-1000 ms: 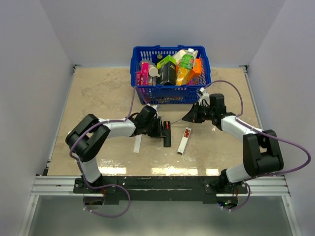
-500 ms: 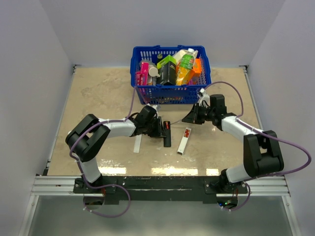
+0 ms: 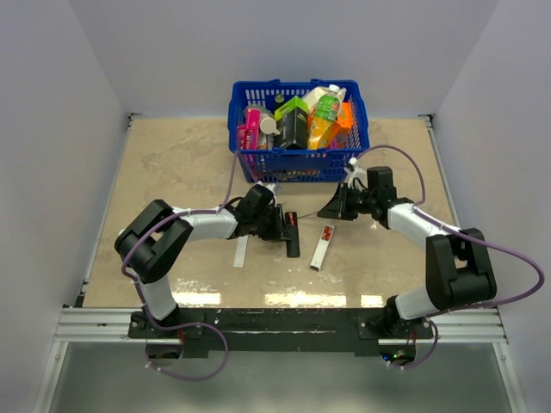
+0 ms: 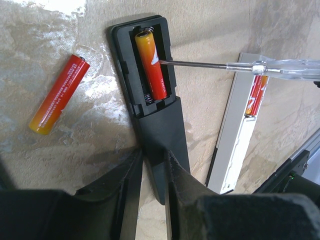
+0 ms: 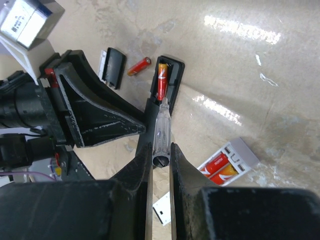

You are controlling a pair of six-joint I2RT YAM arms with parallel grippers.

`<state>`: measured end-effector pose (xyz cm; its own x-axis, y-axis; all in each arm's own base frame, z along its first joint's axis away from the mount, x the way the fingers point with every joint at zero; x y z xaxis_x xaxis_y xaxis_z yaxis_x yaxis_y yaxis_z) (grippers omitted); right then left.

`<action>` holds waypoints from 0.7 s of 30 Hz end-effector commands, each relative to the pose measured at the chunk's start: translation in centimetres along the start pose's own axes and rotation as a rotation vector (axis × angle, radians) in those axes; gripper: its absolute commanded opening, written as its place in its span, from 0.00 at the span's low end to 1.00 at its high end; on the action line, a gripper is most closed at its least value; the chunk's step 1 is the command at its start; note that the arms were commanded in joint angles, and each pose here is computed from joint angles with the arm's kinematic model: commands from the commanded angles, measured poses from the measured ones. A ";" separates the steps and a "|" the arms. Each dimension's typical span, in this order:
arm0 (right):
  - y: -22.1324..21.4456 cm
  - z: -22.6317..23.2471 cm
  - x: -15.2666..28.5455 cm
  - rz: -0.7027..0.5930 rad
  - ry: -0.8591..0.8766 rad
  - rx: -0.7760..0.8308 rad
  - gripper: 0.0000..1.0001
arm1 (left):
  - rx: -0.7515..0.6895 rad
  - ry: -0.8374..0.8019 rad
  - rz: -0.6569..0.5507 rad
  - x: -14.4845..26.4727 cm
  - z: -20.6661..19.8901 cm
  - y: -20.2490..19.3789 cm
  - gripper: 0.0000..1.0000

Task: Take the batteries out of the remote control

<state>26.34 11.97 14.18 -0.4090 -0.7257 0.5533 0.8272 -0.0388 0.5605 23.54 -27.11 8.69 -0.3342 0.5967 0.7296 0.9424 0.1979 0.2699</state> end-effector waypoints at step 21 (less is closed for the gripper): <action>-0.3 -2.6 -0.7 -0.004 -0.073 -0.060 0.00 | -0.012 0.101 -0.020 -0.9 1.8 -0.2 0.27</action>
<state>26.89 11.12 12.52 -0.4181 -0.7163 0.5586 0.8563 -0.1055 0.5056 23.58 -27.09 8.68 -0.3380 0.5935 0.7304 0.9410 0.2002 0.2727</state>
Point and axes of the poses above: each gripper's point midway between its finger pads, its own x axis back along the fingers, its own z axis along the line the jaws close on, y = z × x, the point moved 9 cm from there along x, back along the fingers, and after that the axes turned 8 degrees about x, right-handed, at the moved point
